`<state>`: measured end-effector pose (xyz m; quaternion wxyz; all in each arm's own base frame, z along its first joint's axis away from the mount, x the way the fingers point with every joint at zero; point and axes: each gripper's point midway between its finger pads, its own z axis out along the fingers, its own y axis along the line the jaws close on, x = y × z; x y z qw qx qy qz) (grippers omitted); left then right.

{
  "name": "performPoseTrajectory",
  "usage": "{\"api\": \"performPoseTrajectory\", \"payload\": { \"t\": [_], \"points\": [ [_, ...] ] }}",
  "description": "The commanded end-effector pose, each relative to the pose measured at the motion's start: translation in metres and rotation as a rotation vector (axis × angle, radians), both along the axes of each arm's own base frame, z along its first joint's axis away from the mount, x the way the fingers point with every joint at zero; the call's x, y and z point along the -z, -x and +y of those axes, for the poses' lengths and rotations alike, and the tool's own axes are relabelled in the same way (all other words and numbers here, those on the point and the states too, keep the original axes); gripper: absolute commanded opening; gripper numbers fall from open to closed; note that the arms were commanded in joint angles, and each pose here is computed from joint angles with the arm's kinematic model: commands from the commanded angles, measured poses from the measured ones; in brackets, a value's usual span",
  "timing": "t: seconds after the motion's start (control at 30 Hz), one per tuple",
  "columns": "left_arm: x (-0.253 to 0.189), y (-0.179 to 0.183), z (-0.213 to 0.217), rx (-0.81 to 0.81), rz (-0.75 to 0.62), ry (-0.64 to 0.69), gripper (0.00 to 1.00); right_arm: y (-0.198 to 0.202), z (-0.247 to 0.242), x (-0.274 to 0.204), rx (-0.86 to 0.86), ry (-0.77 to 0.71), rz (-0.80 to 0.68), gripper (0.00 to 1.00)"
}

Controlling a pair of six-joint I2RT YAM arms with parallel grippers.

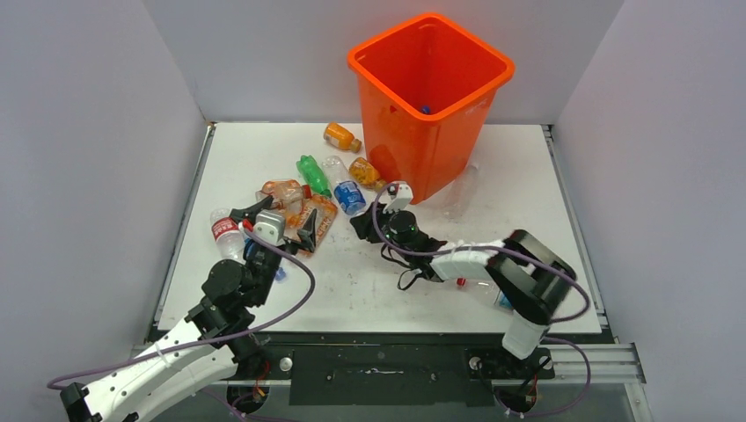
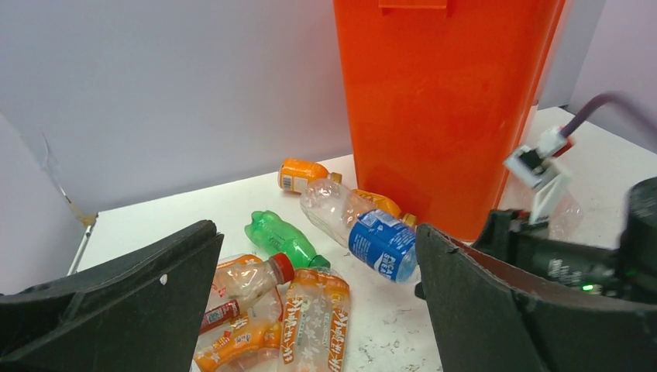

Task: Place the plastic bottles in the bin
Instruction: Pick up the plastic bottle at the center of the board, then place the plastic bottle in the trash bin.

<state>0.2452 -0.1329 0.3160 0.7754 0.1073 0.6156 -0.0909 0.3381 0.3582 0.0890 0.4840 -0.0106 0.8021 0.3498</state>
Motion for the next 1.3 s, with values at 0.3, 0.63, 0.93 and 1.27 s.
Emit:
{"api": "performPoseTrajectory", "payload": {
  "t": [0.3, 0.63, 0.93, 1.27],
  "points": [
    [-0.012, 0.058, -0.062, 0.486, -0.232, -0.263, 0.96, 0.118, -0.096, -0.103, -0.233, 0.336, -0.003, 0.05],
    [0.030, 0.079, -0.094, 0.721, -0.276, -0.557, 0.96, 0.183, -0.129, -0.122, -0.382, 0.427, 0.185, 0.05],
    [0.084, 0.080, -0.108, 0.776, -0.174, -0.761, 0.96, 0.207, -0.096, -0.139, -0.564, 0.385, 0.157, 0.05],
    [0.106, 0.082, -0.107, 0.785, -0.120, -0.809, 0.96, 0.221, -0.083, -0.163, -0.639, 0.380, 0.117, 0.05]
  ]
}}
